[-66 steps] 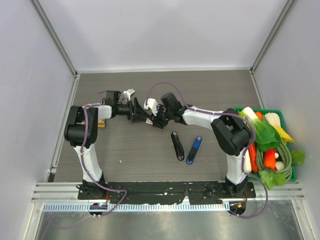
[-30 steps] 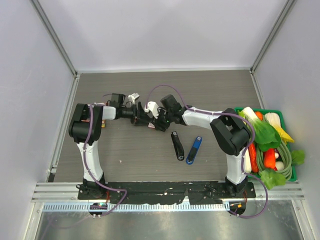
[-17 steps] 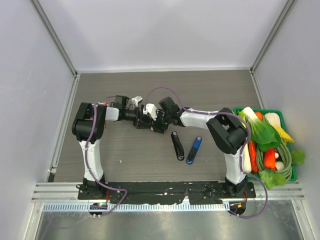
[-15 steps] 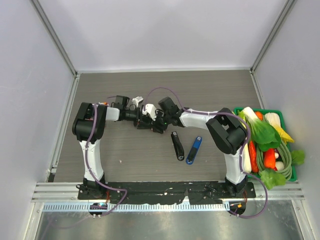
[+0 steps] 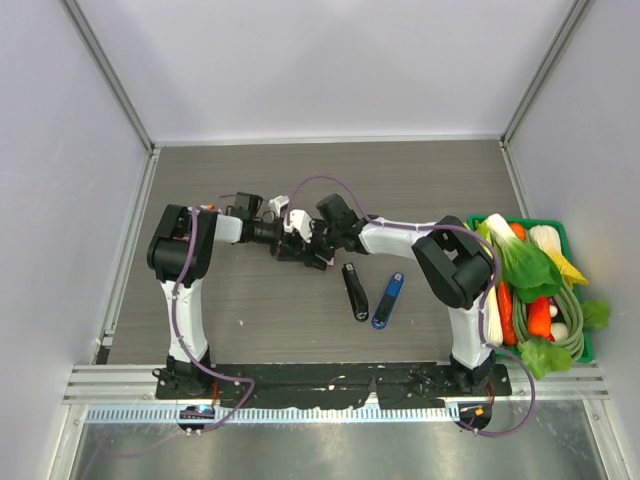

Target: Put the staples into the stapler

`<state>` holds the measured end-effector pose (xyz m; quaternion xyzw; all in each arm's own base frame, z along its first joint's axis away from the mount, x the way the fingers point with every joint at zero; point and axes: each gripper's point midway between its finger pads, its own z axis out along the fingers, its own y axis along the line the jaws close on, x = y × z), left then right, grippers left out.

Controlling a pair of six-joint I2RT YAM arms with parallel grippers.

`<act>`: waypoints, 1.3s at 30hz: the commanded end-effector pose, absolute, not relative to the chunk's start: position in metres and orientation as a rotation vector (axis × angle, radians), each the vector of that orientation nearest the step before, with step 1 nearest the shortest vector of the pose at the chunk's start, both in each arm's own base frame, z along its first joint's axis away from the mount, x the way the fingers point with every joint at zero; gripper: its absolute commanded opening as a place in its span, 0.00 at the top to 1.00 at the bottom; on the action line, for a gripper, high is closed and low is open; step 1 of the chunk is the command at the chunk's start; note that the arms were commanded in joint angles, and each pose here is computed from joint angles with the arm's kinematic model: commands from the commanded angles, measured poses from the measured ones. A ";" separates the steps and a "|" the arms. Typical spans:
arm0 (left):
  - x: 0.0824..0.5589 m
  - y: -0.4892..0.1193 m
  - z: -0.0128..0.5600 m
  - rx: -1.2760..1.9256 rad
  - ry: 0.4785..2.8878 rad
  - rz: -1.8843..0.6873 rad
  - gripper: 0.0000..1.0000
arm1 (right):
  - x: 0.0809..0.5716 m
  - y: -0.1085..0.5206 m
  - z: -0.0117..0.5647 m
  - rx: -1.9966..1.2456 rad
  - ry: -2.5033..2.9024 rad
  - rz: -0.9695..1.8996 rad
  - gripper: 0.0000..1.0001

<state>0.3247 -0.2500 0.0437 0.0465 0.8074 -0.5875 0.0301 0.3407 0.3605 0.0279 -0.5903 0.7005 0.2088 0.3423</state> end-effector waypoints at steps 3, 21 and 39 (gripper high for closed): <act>0.331 -0.246 0.051 0.160 2.456 -1.831 0.46 | 0.345 0.348 0.061 -1.603 1.731 0.512 0.29; 0.332 -0.246 0.052 0.157 2.458 -1.816 0.45 | 0.342 0.312 0.049 -1.760 1.781 0.490 0.28; 0.339 -0.247 0.059 0.137 2.447 -1.790 0.44 | 0.336 0.312 0.030 -1.850 1.760 0.522 0.42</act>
